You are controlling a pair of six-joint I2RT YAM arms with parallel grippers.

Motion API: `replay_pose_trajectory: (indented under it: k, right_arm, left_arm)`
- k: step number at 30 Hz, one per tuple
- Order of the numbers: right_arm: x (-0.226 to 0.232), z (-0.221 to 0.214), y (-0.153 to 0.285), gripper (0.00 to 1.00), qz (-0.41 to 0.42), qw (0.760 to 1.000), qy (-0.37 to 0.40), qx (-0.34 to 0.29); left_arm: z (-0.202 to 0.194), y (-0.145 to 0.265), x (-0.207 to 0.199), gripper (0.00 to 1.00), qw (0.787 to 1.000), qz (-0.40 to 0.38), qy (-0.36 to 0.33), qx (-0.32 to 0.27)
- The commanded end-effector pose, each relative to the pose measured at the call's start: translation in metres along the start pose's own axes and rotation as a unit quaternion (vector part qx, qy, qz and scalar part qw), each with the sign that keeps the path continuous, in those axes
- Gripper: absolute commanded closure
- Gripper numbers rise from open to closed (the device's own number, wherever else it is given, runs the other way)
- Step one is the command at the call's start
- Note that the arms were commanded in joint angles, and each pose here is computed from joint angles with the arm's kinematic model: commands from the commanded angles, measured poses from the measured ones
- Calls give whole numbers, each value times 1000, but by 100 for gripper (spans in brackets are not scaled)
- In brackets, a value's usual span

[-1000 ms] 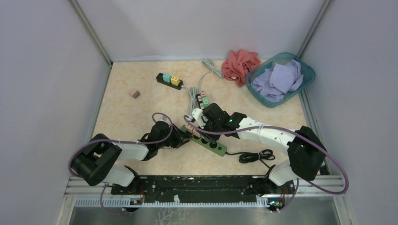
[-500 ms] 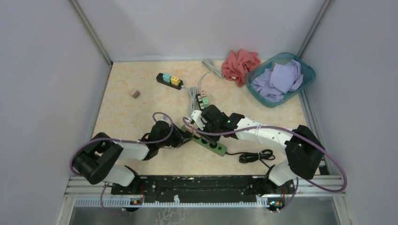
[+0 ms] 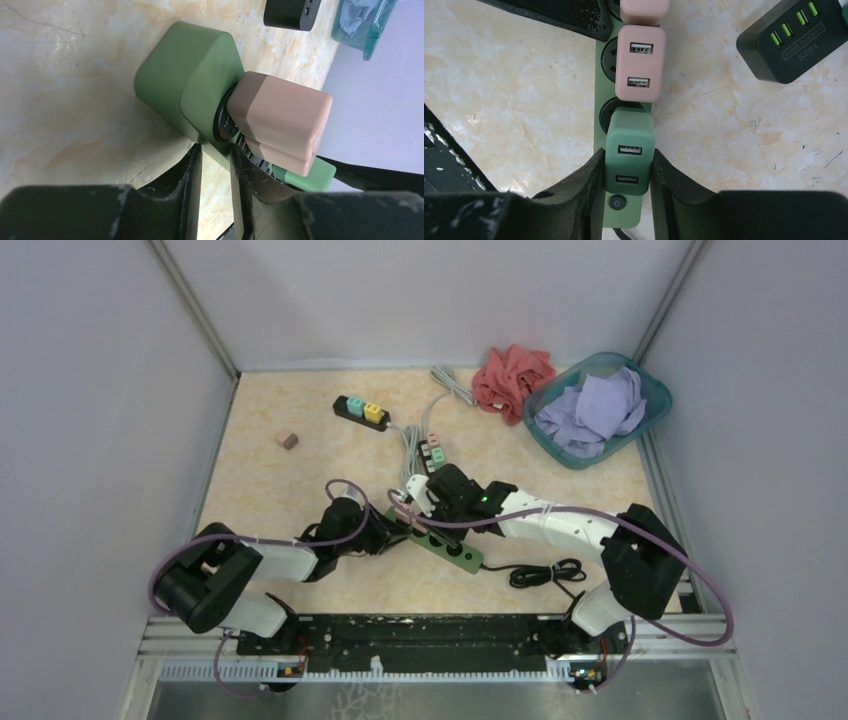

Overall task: Insert the plug
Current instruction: Insert the plug into the socket.

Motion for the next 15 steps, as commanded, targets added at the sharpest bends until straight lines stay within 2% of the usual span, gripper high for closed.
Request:
replay_pose_trajectory:
  k: [1,7,15]
  right_arm:
    - [3,34,5,100,0,998,2,-58]
    - [3,35,5,100,1,998,2,-61]
    - [5,21,-2,100,10,1000,3,-18]
  left_arm:
    - [2,-3,-3,68,1000,-1,-15,-5]
    - [3,-3,-3,68,1000,-1,-17,-6]
    - [3,-2,-3,68,1000,-1,-18,-7]
Point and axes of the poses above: each gripper's point midway between its finger pads, its own y axis back along the fingers, its own x axis along the line the jaws close on, z = x × y, the point moved 4 cm from there along y, back along the fingers, and after that the axes turned 7 degrees about -y, right-handed, at the moved point
